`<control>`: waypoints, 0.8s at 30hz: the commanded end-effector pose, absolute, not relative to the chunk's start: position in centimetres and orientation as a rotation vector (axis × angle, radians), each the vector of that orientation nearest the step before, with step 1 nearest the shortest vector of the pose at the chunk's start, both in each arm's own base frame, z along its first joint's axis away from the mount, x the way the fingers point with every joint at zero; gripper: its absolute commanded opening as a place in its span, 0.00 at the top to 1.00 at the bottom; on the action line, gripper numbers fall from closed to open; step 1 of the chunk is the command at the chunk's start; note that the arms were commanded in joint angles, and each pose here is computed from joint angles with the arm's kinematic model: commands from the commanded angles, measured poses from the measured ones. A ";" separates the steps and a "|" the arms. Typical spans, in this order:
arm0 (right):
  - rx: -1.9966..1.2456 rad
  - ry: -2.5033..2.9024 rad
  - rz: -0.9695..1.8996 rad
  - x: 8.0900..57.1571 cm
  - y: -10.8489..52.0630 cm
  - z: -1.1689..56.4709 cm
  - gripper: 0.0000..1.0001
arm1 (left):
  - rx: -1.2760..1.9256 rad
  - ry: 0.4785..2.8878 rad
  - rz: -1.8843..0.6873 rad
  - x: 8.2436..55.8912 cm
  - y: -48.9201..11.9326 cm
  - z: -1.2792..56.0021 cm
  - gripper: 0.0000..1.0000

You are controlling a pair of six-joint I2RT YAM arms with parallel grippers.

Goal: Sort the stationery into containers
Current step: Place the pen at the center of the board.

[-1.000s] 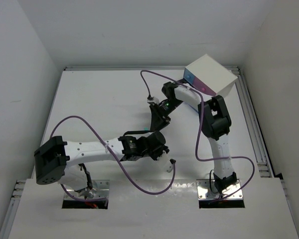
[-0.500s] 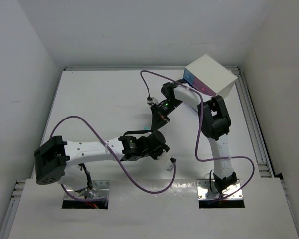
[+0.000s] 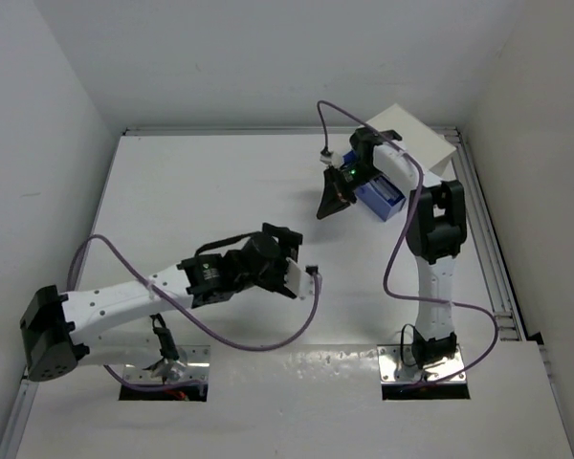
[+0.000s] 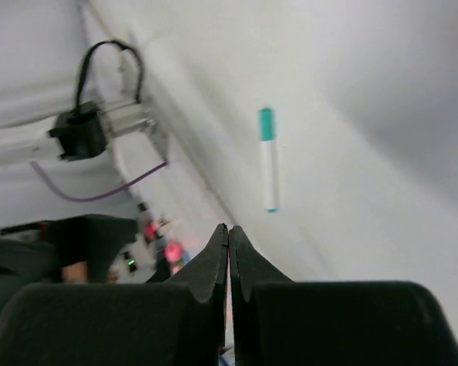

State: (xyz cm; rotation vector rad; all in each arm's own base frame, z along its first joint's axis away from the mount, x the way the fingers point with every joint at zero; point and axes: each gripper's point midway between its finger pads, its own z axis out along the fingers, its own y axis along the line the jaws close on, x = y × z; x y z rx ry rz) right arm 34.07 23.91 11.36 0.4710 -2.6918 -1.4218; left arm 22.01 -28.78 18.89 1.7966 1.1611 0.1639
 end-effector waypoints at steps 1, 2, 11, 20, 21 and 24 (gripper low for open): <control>0.644 -2.899 -1.285 35.1 22.3 13.5 1.00 | 1.513 1.348 0.062 24.4 -26.6 23.3 0.00; 0.613 -2.904 -1.223 34.2 21.7 12.2 1.00 | 1.383 1.451 0.036 25.9 -24.7 24.2 0.00; 0.725 -3.189 -0.791 28.4 22.0 7.3 0.65 | 0.574 1.951 -0.087 31.3 -11.2 26.9 0.00; 0.952 -3.301 -0.490 27.0 26.9 5.9 0.64 | 0.008 2.223 -0.265 32.2 -1.8 21.3 0.00; 0.972 -3.299 -0.481 26.3 27.8 5.6 0.60 | -0.014 2.197 -0.262 32.4 -1.4 21.8 0.00; 1.051 -3.289 -0.390 25.1 28.8 4.1 0.59 | -0.073 2.196 -0.244 32.5 0.2 21.7 0.00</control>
